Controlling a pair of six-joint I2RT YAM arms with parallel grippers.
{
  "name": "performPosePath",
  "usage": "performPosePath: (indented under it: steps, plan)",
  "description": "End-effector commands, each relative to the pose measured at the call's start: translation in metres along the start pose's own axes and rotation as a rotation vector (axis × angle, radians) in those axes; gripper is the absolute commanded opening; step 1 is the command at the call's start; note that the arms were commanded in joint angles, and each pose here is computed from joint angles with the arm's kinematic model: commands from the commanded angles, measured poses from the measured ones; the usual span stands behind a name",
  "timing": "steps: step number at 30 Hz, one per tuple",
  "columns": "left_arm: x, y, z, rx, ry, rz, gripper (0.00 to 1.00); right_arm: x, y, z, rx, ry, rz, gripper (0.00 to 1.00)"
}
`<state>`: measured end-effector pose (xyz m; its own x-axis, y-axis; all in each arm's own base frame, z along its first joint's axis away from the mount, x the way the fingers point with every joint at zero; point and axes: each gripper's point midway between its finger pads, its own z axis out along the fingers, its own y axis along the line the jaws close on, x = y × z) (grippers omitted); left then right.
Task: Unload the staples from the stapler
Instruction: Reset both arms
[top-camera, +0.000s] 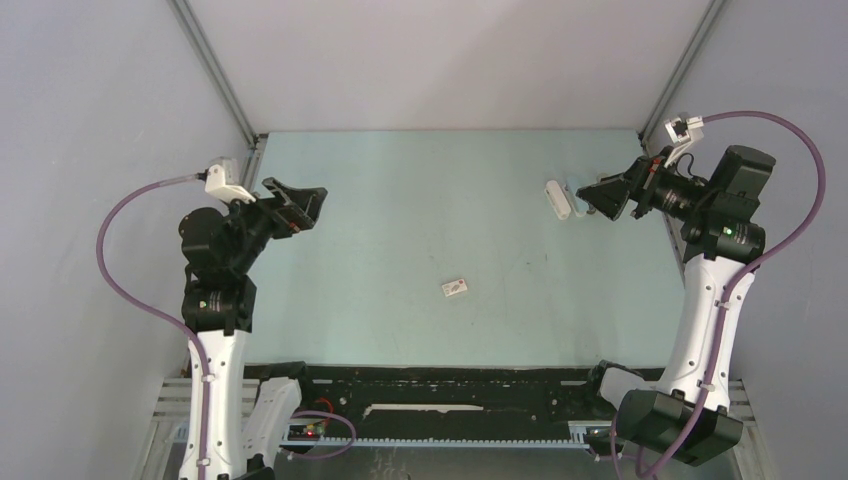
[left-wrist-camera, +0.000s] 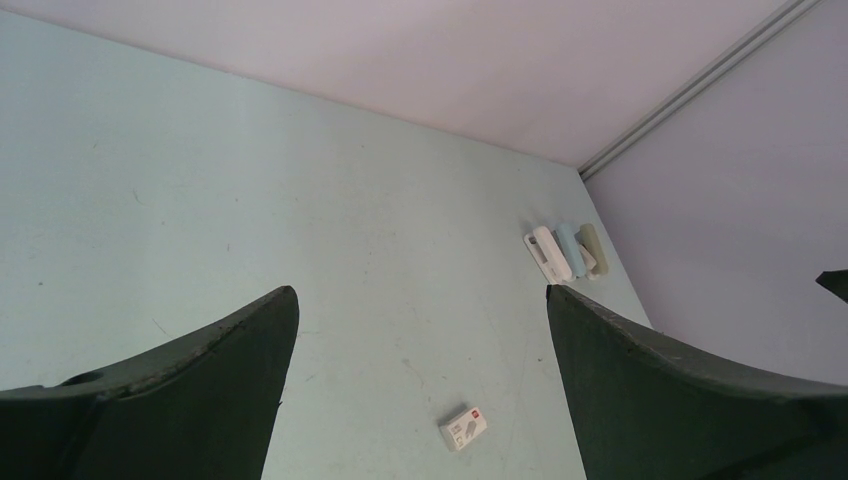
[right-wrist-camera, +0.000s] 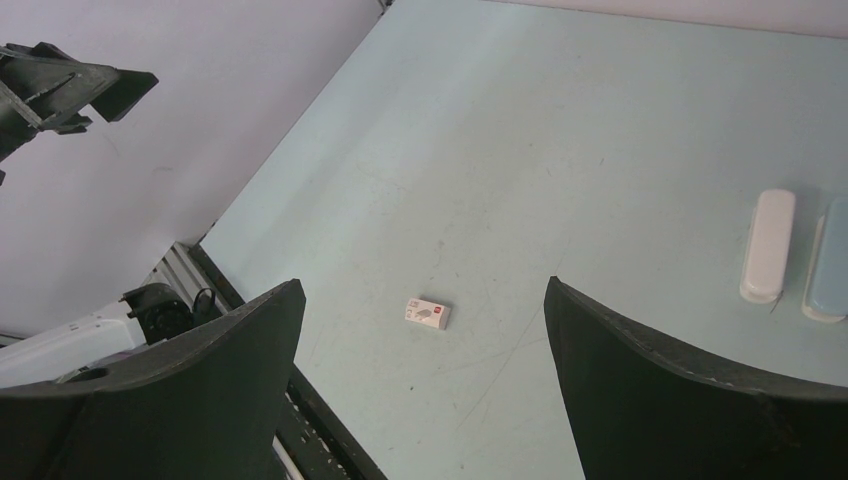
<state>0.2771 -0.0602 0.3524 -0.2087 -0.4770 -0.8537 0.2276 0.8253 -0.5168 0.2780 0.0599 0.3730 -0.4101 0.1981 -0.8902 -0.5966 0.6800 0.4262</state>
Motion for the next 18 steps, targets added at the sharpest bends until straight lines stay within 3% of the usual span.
performPosePath:
  steps: [1,18]
  plan:
    - [0.0014,-0.0011,0.0021,0.026,-0.003,0.000,1.00,-0.0032,0.0046,-0.0040,0.000,-0.017,-0.021,1.00]
    - [0.0025,-0.0005,0.0005,0.021,0.009,0.012,1.00,-0.0038,0.0034,-0.0044,0.001,-0.021,-0.024,1.00]
